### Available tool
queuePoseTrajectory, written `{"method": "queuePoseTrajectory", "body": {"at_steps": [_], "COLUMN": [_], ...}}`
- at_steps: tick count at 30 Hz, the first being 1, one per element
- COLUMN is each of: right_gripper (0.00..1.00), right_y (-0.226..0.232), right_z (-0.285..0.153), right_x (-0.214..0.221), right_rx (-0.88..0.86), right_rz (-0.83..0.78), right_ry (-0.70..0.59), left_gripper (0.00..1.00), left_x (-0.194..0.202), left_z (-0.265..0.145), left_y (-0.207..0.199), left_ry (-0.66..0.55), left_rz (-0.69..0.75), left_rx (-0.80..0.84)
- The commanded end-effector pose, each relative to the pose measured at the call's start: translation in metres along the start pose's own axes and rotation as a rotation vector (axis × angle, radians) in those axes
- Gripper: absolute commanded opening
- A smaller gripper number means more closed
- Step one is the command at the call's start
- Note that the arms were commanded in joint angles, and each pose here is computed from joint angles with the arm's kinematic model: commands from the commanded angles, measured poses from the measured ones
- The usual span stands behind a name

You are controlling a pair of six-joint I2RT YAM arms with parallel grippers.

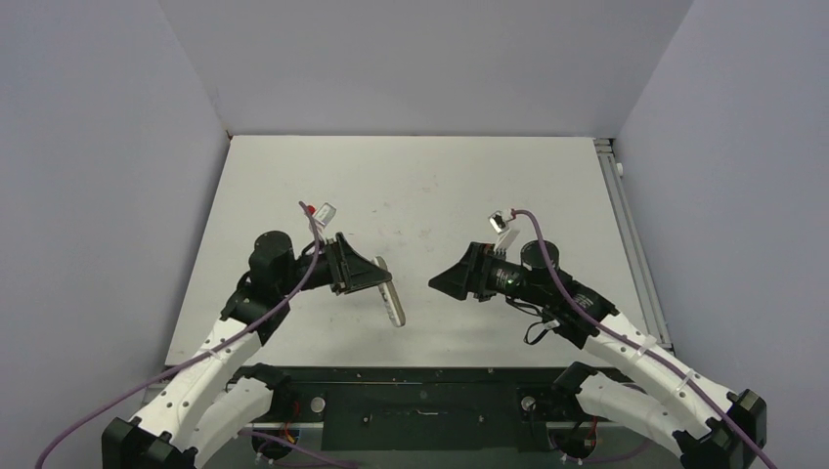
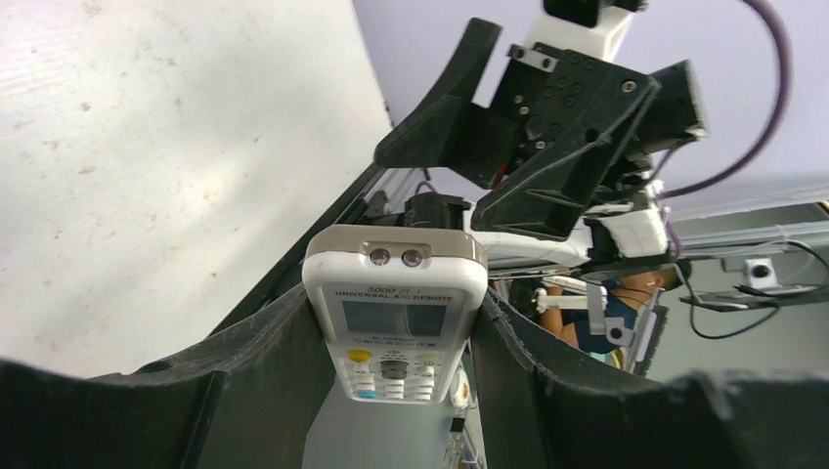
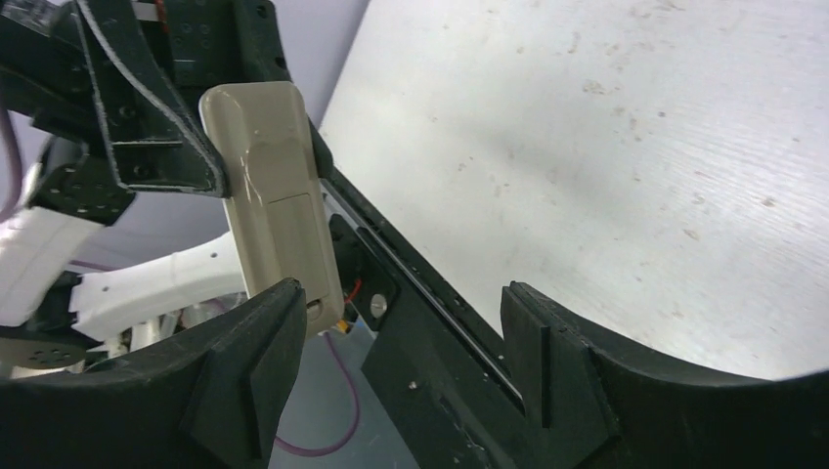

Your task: Load the batteries into the remote control

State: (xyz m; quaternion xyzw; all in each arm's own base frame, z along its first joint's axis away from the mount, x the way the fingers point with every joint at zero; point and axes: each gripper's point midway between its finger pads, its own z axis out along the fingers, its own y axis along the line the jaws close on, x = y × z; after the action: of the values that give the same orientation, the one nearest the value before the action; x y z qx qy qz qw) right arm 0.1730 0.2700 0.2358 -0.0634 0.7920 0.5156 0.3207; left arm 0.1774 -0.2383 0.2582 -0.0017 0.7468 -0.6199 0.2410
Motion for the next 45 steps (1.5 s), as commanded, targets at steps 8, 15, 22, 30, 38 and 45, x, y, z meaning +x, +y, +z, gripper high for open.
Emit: {"method": "queuePoseTrajectory", "body": {"at_steps": [8,15,22,30,38,45], "right_gripper": [0.71,0.71,0.70,0.70,0.70,0.70], "right_y": [-0.042,-0.065,-0.075,-0.084,-0.088,-0.088], "right_z": [-0.030,-0.045,-0.055,-0.059,-0.060,-0.061], "right_x": [-0.019,-0.022,-0.023,-0.015,-0.011,-0.007], "right_rx": [0.297,0.436,0.497,0.523,0.534,0.531], "right_rz": [-0.147,-0.155,-0.159,-0.147,-0.151,-0.157], "right_ry": [-0.066,-0.095,-0.111,-0.095,-0.084,-0.063], "left_gripper": [0.00,0.00,0.00,0.00,0.00,0.00], "left_x": [0.010,0.012,0.011,0.007,0.008,0.011], "left_z": [0.022,0.031,0.050,0.071,0.092,0.112], "left_y": [0.029,0.050,0.065,0.101,0.131,0.150], "left_ry": [0.074,0.089,0.122,0.154,0.185,0.221], "left_rz": [0.120,0.172,0.276,0.354,0.351,0.340], "left_rx": [-0.357,-0.535,-0.727,-0.929,-1.013,-1.046]}}
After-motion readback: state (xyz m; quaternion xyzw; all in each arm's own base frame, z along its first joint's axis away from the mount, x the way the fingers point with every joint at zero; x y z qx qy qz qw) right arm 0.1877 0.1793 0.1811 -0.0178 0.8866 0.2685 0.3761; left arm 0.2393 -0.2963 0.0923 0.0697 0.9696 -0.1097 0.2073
